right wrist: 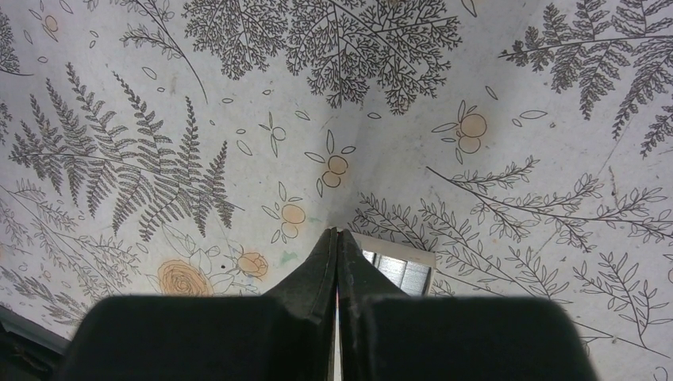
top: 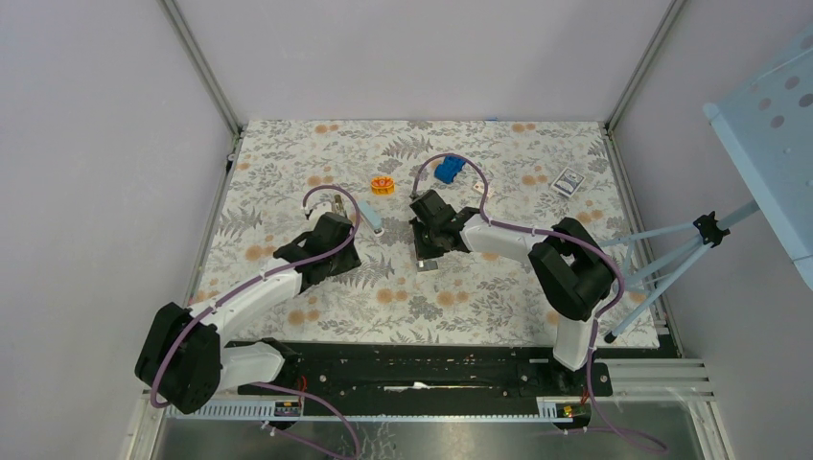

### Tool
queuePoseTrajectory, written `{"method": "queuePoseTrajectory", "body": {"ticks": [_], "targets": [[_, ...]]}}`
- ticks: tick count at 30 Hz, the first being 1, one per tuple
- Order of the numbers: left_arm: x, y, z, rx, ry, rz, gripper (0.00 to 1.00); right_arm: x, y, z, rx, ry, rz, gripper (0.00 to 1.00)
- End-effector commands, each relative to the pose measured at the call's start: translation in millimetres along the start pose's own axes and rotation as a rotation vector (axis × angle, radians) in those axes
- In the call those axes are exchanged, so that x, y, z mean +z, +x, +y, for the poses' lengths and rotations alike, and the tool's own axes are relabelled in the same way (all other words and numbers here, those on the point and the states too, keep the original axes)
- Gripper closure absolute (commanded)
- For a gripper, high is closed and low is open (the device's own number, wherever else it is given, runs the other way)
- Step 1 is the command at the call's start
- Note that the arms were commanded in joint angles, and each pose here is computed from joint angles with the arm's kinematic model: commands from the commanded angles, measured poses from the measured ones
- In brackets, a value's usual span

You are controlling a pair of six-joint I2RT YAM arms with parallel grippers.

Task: Unload the staples from the stapler
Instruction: Adjust the staple in the staple box.

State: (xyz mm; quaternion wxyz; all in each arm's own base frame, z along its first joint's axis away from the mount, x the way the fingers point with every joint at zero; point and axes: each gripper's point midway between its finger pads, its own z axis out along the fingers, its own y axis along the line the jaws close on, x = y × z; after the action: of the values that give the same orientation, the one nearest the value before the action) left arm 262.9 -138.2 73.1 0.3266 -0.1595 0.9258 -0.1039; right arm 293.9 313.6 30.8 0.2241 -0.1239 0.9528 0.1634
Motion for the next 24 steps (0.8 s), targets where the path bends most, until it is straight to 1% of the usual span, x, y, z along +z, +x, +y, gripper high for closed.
{"method": "queuePoseTrajectory", "body": {"ticks": [1, 17, 24], "targets": [[4, -3, -4, -0.006, 0.024, -0.015, 0.57, -3, 0, 2, -0.017, -0.003, 0.010, 1.00], [4, -1, -5, -0.004, 0.033, -0.009, 0.57, -13, -1, 3, -0.018, -0.005, 0.006, 1.00], [3, -3, -8, -0.001, 0.042, -0.008, 0.57, -22, -14, 4, -0.032, 0.003, -0.037, 1.00]]}}
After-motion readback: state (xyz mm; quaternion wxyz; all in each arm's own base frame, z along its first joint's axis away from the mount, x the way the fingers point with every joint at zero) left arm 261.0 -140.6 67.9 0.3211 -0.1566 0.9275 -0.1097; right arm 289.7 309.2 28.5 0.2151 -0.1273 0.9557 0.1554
